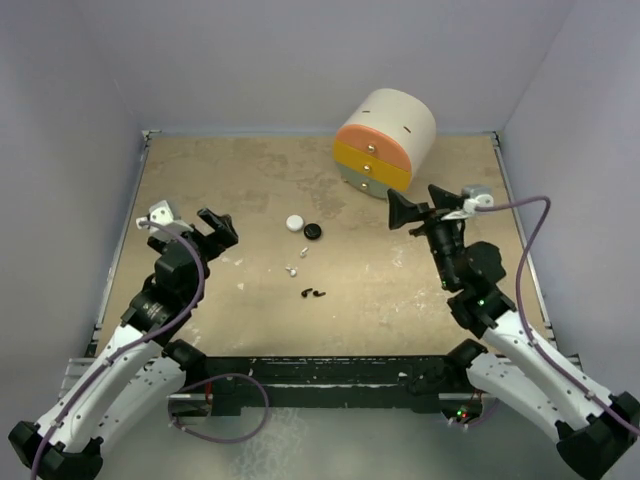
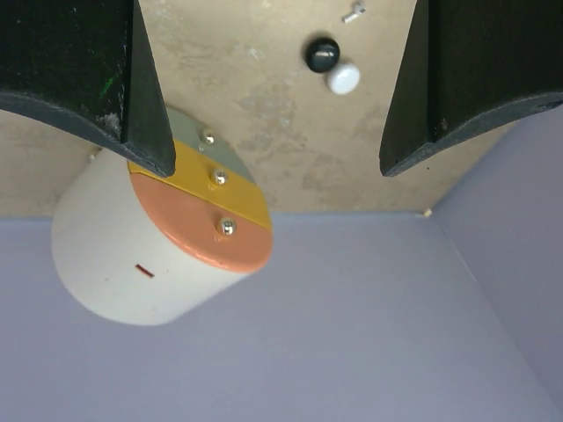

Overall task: Insert the wireless bluetooth earbuds into the charging case
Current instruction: Pick up the charging case at the center of the board.

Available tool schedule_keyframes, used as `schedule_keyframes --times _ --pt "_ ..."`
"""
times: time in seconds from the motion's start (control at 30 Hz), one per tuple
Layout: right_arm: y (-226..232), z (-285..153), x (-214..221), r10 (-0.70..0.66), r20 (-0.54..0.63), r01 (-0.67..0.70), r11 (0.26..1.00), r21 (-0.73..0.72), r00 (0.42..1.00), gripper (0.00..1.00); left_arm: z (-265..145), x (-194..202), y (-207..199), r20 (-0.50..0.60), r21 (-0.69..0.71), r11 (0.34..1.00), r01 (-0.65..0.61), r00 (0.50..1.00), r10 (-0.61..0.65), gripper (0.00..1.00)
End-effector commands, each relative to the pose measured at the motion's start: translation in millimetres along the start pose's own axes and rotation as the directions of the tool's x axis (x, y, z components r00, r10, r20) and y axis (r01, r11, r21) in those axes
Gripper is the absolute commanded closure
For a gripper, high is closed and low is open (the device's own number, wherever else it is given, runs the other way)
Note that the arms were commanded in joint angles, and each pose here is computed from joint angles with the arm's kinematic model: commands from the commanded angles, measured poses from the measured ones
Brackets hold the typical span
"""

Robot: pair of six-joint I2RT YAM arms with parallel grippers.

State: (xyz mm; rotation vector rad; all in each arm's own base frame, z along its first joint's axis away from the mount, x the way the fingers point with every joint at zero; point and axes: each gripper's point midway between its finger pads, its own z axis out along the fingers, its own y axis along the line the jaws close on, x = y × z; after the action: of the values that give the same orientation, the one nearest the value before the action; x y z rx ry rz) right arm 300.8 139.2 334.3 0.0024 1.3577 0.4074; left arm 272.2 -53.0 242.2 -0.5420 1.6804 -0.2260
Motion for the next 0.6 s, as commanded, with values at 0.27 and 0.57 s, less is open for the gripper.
schedule_keyframes --times 0.27,0.57 --pt "-3 -12 -40 0.101 0.099 -0.103 0.995 0.017 0.990 0.00 -10 -13 -35 0.009 0.189 0.981 0.043 0.999 -0.045 0.00" --pt "-7 -15 -32 0.071 0.068 -0.073 0.997 0.034 0.995 0.00 -9 -14 -40 0.004 0.202 0.978 0.052 0.999 -0.054 0.00"
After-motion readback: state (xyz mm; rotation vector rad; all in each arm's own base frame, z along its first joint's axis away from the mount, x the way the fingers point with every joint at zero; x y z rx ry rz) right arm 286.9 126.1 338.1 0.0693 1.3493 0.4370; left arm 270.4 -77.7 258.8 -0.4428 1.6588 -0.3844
